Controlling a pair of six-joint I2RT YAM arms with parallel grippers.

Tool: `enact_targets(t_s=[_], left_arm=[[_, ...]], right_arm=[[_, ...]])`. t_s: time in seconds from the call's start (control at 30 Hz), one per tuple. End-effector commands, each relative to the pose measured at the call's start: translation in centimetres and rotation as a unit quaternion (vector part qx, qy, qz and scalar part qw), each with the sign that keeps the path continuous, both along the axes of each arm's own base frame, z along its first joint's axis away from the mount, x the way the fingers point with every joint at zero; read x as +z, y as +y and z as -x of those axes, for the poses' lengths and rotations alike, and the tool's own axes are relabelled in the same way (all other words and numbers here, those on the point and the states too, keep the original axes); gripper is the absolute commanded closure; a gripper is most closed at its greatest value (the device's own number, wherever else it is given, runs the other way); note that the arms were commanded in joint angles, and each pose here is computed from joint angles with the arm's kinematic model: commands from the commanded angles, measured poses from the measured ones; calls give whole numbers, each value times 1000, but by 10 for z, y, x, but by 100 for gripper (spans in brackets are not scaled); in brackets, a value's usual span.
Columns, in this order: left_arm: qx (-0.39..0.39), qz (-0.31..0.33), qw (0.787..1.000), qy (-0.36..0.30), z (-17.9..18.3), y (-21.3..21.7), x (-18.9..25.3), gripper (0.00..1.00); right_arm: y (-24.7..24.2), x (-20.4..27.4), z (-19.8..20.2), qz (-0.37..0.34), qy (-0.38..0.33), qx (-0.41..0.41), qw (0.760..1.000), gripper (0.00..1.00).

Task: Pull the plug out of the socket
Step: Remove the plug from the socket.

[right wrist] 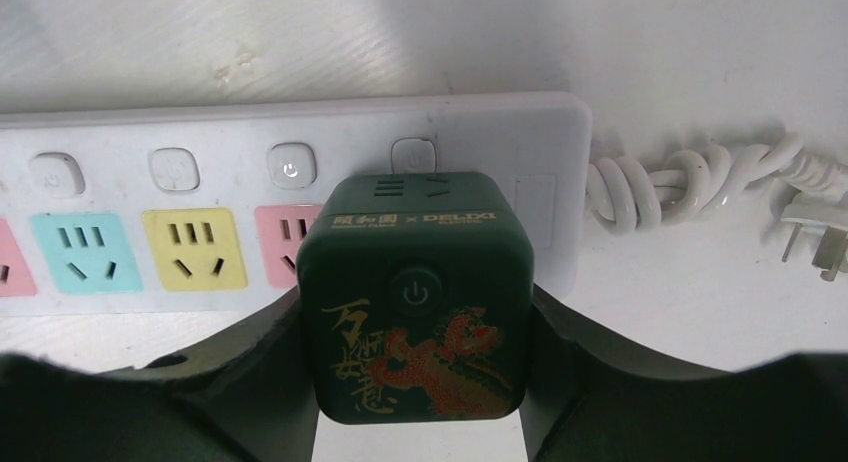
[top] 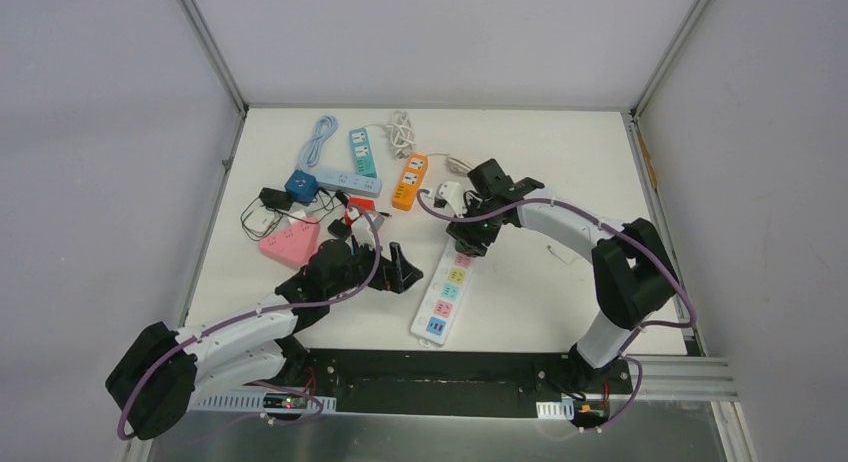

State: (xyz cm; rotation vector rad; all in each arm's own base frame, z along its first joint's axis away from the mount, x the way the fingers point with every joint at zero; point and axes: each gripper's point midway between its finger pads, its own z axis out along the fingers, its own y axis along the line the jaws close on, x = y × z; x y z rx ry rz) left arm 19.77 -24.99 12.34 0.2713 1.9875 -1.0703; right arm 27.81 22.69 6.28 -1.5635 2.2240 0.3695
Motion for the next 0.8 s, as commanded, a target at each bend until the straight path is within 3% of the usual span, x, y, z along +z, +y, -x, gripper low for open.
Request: enact_targets(t_s=[0.0, 0.17, 0.37, 0.77], left_arm=[[4, -10, 992, -123, -16, -15, 31, 8], [-17, -107, 972, -207, -15, -36, 16, 7], [-17, -149, 967, -208, -29, -49, 7, 5], [-40, -234, 945, -227, -18, -89, -27, 2]], right_arm=[[-3, 0, -17, 11, 7, -81, 997, 100], [-1, -4, -17, 19, 24, -97, 995, 100], [0, -6, -14, 18, 33, -97, 995, 100], [0, -7, -15, 18, 38, -106, 993, 100]])
